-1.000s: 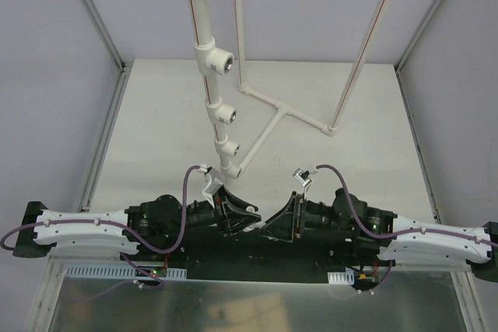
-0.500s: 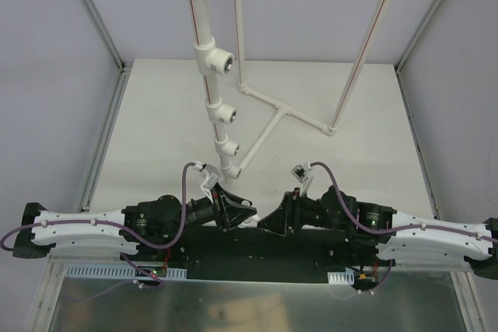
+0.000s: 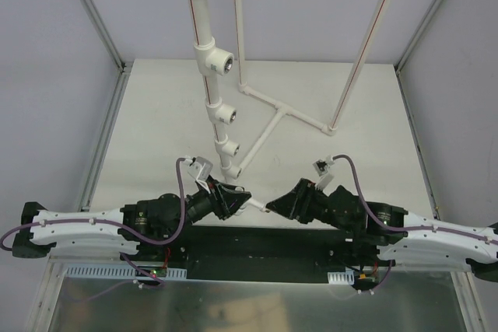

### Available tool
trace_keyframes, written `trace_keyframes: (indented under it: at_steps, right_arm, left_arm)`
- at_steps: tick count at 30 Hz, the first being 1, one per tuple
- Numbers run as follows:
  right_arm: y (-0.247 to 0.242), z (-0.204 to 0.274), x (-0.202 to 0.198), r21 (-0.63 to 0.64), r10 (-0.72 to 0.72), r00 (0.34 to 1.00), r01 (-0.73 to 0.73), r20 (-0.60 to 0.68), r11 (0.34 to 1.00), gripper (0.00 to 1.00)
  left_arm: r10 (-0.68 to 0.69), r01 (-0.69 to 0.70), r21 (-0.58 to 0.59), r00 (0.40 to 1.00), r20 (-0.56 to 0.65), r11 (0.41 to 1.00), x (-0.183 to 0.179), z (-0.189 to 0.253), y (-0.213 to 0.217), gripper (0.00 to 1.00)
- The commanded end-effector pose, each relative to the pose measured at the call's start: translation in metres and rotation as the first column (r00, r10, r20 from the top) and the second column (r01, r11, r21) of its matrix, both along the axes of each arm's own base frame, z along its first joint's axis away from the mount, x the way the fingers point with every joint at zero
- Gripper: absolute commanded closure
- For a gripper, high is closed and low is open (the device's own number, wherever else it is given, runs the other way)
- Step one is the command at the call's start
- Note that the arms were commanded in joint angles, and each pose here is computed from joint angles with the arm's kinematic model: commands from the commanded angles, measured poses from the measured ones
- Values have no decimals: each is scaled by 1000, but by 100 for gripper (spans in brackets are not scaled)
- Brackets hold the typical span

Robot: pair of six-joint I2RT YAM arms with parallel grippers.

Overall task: Install the water faucets
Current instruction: Pick up the water faucet from the center of the board.

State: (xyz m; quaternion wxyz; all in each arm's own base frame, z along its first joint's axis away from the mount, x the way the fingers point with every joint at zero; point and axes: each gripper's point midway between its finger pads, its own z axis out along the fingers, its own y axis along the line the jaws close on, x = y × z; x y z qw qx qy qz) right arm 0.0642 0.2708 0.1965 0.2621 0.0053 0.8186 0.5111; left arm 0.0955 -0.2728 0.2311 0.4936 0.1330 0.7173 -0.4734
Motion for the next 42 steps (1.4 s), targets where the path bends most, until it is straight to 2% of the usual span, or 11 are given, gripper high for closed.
trace_keyframes:
  at_steps: [1,4,7,13,17,22,33,42]
  right_arm:
    - [-15,16,28,140,-265,934,303,-238,943,40]
    - [-14,12,34,207,-306,864,410,-399,888,39]
    - [-11,9,37,208,-324,806,472,-495,856,38]
    - [-10,5,34,87,-379,706,528,-599,845,35]
    - [-4,6,32,137,-327,667,544,-669,828,34]
    - [-4,-4,37,172,-301,599,603,-742,779,33]
    - [10,-4,43,233,-211,526,653,-824,721,34]
    - [6,-8,54,255,-198,485,714,-852,652,36]
  left_arm:
    - [82,-80,-61,996,31,995,14,29,-1,100]
    - [71,-65,-89,995,74,994,13,30,-8,100]
    - [56,-41,-109,989,139,993,13,31,-14,100]
    - [29,-9,-64,946,323,998,11,35,-23,100]
    - [65,-72,0,911,406,997,21,27,-23,100]
    - [82,-93,0,874,479,996,24,32,-28,100]
    - [18,-72,76,830,557,994,22,28,-44,100]
    - [-95,36,113,811,577,993,4,19,-54,100]
